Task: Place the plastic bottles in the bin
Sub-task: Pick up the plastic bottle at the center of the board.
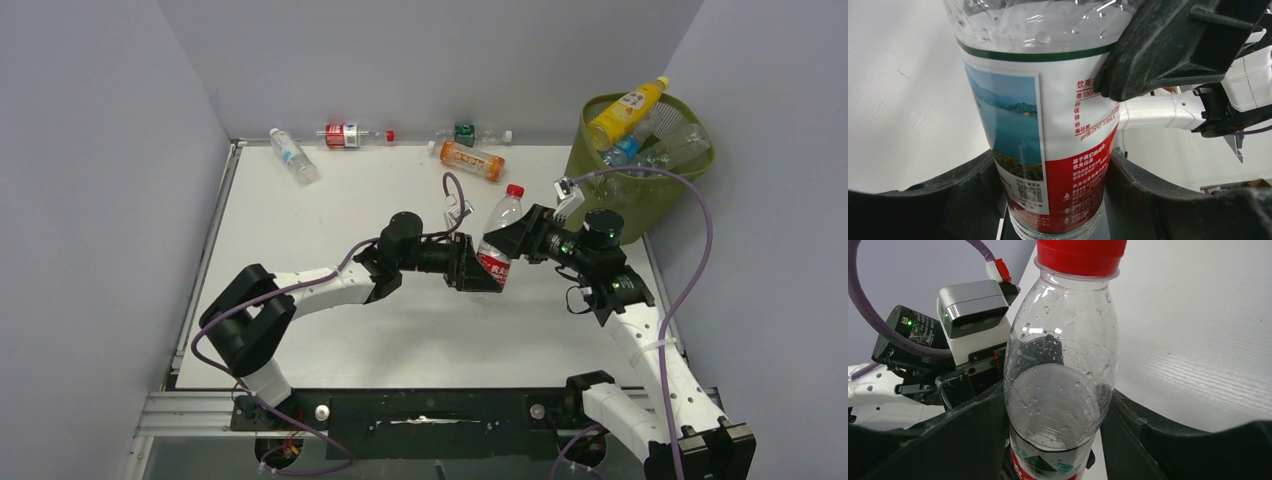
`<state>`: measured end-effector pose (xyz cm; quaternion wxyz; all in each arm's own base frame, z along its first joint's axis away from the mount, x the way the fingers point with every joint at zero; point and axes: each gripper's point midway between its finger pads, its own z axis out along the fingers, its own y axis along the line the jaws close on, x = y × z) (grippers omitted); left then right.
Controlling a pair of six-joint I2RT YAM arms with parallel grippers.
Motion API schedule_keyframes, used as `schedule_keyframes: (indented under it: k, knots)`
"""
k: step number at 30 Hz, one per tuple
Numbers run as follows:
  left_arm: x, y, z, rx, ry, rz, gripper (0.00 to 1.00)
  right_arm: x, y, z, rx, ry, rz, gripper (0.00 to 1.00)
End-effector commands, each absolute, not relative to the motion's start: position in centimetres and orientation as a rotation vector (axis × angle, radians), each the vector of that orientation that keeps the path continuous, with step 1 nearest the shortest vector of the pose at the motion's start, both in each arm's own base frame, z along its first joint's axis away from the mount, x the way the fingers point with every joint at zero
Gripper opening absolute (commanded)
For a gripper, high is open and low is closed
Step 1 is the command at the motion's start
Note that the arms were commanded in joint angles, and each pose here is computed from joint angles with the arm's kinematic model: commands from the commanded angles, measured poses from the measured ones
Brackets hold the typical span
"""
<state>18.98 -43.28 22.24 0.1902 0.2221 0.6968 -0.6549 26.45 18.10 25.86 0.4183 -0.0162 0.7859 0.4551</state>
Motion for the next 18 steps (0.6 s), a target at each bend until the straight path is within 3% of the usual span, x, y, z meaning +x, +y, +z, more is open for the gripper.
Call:
schedule_keyframes:
  k: [1,2,3,18]
  knots:
    - [19.2,-43.5,23.8,0.692,1.856,-1.848,0.62,25.6,18.0,25.5,-0.079,1.951,1.12,0.51]
    - [19.3,-43.5,23.6,0.69,1.859,-1.84,0.82,25.5,18.0,25.3,-0.079,1.954,1.117,0.5]
    - [19.4,-43.6,23.5,0.69,1.862,-1.831,0.85,25.4,17.9,25.2,-0.076,1.958,1.113,0.5]
    - [21.0,-42.0,21.1,0.662,1.974,-1.653,0.86,24.7,16.8,23.4,-0.033,1.997,1.05,0.47]
